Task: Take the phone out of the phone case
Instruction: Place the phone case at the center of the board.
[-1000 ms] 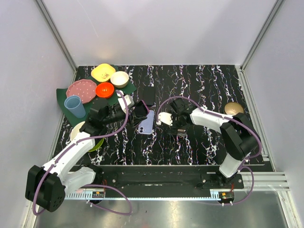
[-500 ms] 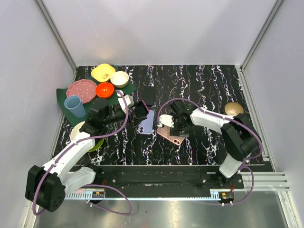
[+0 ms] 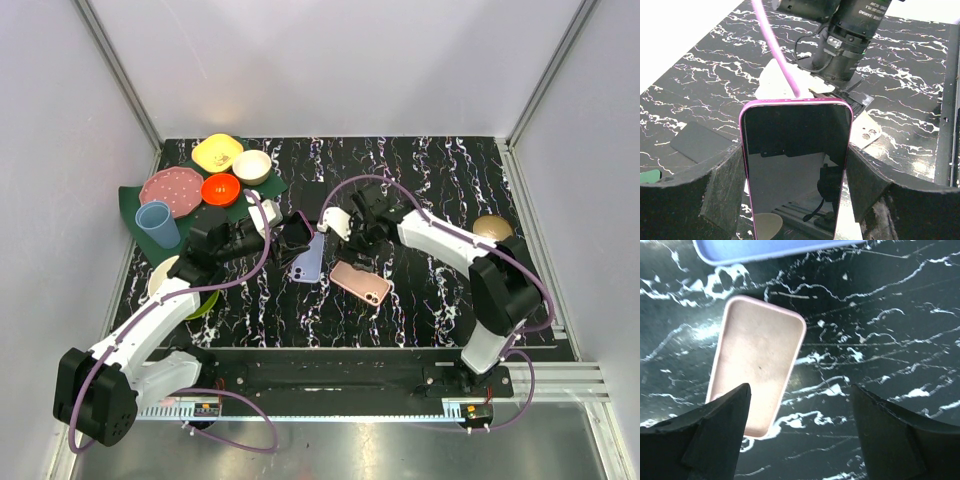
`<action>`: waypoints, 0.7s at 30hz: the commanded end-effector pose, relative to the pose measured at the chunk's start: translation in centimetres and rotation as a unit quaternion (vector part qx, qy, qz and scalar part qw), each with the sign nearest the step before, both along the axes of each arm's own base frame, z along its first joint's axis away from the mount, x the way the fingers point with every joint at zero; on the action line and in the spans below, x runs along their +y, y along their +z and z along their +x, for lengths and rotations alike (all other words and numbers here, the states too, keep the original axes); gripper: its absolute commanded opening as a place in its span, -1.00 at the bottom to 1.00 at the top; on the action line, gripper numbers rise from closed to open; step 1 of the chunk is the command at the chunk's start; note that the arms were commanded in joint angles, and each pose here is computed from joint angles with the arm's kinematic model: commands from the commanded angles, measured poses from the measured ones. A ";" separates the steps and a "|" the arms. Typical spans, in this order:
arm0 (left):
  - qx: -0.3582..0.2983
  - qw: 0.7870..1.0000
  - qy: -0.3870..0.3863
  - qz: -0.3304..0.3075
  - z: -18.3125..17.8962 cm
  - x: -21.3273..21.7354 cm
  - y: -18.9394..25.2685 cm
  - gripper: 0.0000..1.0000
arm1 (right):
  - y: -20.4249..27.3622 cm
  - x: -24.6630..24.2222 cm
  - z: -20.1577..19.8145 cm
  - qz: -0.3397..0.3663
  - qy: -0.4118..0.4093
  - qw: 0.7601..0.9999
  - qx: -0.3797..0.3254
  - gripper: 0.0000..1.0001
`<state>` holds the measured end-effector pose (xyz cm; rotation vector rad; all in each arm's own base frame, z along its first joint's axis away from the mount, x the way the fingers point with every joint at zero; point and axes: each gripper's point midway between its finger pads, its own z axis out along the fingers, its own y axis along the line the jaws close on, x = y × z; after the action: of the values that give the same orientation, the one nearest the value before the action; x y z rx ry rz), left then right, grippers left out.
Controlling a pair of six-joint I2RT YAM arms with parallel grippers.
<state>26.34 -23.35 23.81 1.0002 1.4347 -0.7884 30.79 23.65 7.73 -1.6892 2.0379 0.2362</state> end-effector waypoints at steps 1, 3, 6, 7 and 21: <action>-0.069 0.997 -0.011 -0.029 -0.1 -0.2 4.5 -0.37 | -0.3 1.9 -1.9 0.047 -0.047 0.994 0.092 0.75; -0.069 0.997 -0.010 -0.028 0.0 -0.1 4.4 -0.37 | -0.8 1.7 -3.0 0.042 -0.062 0.989 0.124 0.96; -0.067 0.997 -0.010 -0.029 0.2 -0.2 4.2 -0.37 | -1.7 0.9 -2.7 0.020 -0.089 0.988 0.123 1.00; -0.070 0.997 -0.009 -0.031 0.2 -0.2 4.4 -0.37 | -2.0 0.6 -2.5 0.015 -0.093 0.989 0.115 1.00; -0.068 0.997 -0.009 -0.029 0.0 -0.1 4.2 -0.37 | -6.7 -0.3 0.5 -0.028 -0.137 0.986 0.089 0.23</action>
<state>26.34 -23.35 23.79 1.0008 1.4354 -0.7882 29.93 23.31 1.39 -1.4829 2.3974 0.2901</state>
